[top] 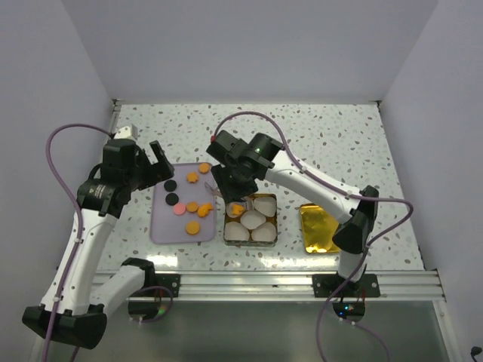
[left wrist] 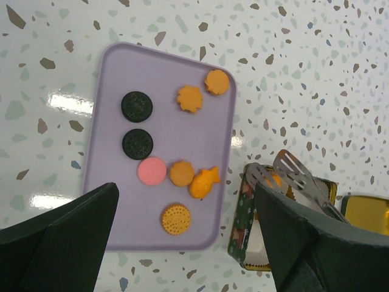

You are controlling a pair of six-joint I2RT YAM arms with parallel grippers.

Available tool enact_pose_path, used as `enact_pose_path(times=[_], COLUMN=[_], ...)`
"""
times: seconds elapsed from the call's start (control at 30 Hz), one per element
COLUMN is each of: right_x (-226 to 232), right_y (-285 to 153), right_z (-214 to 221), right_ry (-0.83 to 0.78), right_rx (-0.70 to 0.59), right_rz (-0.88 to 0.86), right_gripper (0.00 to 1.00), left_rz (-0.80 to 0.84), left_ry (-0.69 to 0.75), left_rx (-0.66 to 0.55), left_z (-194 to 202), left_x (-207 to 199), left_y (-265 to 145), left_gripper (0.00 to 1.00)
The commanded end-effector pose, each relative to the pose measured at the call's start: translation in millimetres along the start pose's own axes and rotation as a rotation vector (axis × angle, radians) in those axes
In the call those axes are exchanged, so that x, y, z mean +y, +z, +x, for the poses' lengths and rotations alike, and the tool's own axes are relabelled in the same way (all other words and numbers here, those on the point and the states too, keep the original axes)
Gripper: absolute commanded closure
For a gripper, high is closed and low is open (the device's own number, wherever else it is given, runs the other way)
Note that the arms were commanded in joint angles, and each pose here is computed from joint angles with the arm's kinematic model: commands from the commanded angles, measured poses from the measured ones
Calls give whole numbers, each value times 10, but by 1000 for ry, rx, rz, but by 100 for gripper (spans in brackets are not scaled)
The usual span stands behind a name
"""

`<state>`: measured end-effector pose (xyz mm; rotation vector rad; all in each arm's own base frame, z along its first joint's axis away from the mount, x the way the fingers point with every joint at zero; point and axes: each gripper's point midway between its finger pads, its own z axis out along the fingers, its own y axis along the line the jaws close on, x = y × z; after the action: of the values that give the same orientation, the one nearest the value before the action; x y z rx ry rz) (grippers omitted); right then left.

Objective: Pack the cookies

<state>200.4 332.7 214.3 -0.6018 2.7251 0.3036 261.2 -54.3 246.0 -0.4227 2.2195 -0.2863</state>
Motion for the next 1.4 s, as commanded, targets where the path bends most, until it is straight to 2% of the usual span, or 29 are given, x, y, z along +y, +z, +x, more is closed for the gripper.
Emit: enact_pose_path(times=[0.0, 0.57, 1.03, 1.37], right_x=[256, 731, 606, 690], right_y=[-8, 589, 830, 920], right_z=[-26, -136, -29, 62], right_ry=[-60, -174, -204, -228], right_rx=[8, 91, 149, 178], right_rz=[-80, -129, -48, -49], right_gripper=[49, 45, 45, 47], left_rz=[-14, -100, -174, -185], left_ry=[16, 40, 76, 86], left_rx=[-45, -73, -104, -107], left_z=[-99, -84, -100, -105], left_x=[26, 252, 436, 459], left_y=[-151, -424, -596, -596], left_gripper=[0, 0, 0, 0])
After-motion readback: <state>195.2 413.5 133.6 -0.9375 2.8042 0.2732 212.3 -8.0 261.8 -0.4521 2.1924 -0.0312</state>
